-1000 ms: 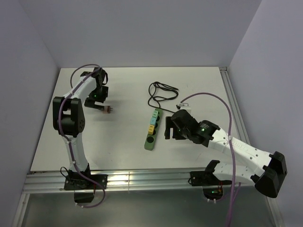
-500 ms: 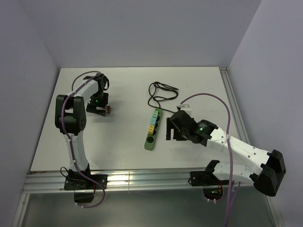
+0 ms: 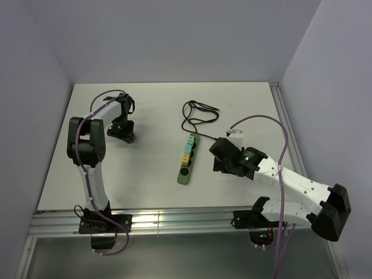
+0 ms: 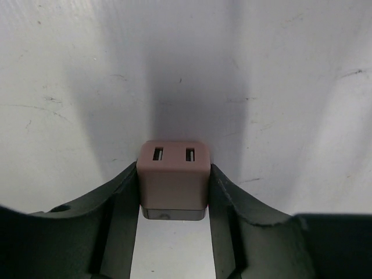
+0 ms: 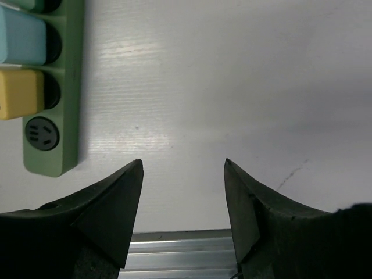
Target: Insert the plug
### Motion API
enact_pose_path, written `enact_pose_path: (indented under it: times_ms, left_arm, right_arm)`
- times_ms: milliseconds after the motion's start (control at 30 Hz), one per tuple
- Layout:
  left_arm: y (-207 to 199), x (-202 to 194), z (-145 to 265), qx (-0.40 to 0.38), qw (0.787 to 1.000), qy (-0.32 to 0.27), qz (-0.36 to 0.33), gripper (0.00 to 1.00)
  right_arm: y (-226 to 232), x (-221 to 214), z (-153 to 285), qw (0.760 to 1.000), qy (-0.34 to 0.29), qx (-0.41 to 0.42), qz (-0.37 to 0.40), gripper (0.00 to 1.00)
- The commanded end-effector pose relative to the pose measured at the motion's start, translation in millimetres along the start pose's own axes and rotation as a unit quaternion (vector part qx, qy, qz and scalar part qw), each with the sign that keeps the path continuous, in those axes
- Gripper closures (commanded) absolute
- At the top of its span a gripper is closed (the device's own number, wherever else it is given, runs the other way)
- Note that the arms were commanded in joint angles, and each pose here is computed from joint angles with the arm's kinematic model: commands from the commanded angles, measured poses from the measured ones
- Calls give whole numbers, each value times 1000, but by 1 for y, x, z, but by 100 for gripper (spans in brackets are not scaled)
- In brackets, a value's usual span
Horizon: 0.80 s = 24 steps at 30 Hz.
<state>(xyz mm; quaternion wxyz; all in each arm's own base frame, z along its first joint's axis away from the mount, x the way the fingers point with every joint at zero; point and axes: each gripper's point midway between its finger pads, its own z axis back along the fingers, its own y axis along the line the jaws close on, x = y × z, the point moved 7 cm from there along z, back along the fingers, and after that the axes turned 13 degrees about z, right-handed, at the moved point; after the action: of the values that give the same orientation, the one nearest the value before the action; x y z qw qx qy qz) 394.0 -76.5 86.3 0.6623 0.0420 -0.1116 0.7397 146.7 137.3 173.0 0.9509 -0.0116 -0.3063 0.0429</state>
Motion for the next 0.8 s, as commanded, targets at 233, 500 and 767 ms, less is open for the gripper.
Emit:
enact_pose_path:
  times_ms: [233, 500, 767]
  left_arm:
    - [7, -21, 90, -191, 967, -59, -160, 100]
    - [92, -54, 209, -465, 798, -1, -383, 100]
    - [208, -45, 257, -651, 501, 200, -534, 100]
  right_arm:
    - [6, 21, 20, 992, -93, 89, 17, 8]
    - [12, 43, 69, 969, -135, 205, 12, 11]
    - [29, 52, 106, 931, -146, 332, 32, 14]
